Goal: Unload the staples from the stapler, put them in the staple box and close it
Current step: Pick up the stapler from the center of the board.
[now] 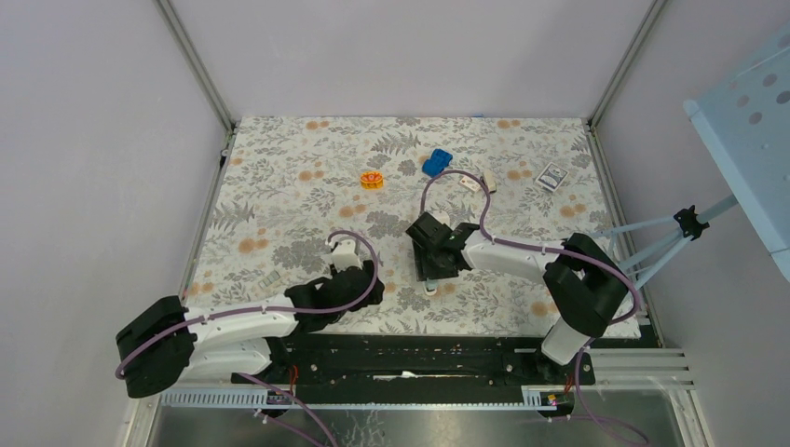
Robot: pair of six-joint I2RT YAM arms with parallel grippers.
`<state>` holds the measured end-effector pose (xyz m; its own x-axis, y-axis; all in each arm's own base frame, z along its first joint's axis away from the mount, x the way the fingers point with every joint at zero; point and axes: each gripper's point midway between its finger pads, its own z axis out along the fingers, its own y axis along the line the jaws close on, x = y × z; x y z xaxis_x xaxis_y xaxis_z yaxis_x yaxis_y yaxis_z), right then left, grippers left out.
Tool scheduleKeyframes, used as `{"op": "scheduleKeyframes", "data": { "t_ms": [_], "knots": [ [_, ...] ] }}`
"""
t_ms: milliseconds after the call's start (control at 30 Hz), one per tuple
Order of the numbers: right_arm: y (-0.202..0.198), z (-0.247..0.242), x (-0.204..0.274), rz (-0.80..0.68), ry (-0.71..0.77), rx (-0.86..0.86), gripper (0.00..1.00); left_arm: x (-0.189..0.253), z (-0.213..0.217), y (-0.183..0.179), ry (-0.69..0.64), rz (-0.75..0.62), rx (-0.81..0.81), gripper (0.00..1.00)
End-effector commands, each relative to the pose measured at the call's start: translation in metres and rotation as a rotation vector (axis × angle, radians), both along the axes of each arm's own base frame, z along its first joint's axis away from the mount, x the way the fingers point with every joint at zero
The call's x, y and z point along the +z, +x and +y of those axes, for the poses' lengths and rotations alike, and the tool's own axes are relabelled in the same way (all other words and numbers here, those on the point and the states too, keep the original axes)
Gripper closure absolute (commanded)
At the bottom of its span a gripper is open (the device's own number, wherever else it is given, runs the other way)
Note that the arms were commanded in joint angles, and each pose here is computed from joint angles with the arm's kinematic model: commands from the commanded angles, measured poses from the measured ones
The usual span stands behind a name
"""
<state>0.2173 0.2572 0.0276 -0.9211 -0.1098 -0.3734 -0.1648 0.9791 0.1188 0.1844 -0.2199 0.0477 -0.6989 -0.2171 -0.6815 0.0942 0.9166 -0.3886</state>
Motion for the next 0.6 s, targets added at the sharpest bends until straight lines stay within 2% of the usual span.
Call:
{"op": "scheduleKeyframes", "data": {
  "t_ms": [0,233,367,433,567],
  "knots": [
    [0.009,0.000,0.012,-0.053,-0.015,-0.025,0.51,0.008,0.002,0.005,-0.026,-0.030,0.024,0.39],
    [0.006,0.006,0.014,-0.053,0.037,-0.018,0.77,0.016,-0.003,0.005,-0.056,-0.053,-0.002,0.31],
    [0.008,0.003,0.024,-0.080,0.078,-0.040,0.98,0.024,-0.008,0.007,-0.076,-0.078,-0.021,0.17],
    [0.010,0.002,0.030,-0.093,0.119,-0.056,1.00,0.027,-0.008,0.007,-0.074,-0.089,-0.031,0.11],
    [0.014,0.002,0.043,-0.104,0.289,-0.087,1.00,0.040,-0.014,0.013,-0.110,-0.136,-0.037,0.08]
  ]
}}
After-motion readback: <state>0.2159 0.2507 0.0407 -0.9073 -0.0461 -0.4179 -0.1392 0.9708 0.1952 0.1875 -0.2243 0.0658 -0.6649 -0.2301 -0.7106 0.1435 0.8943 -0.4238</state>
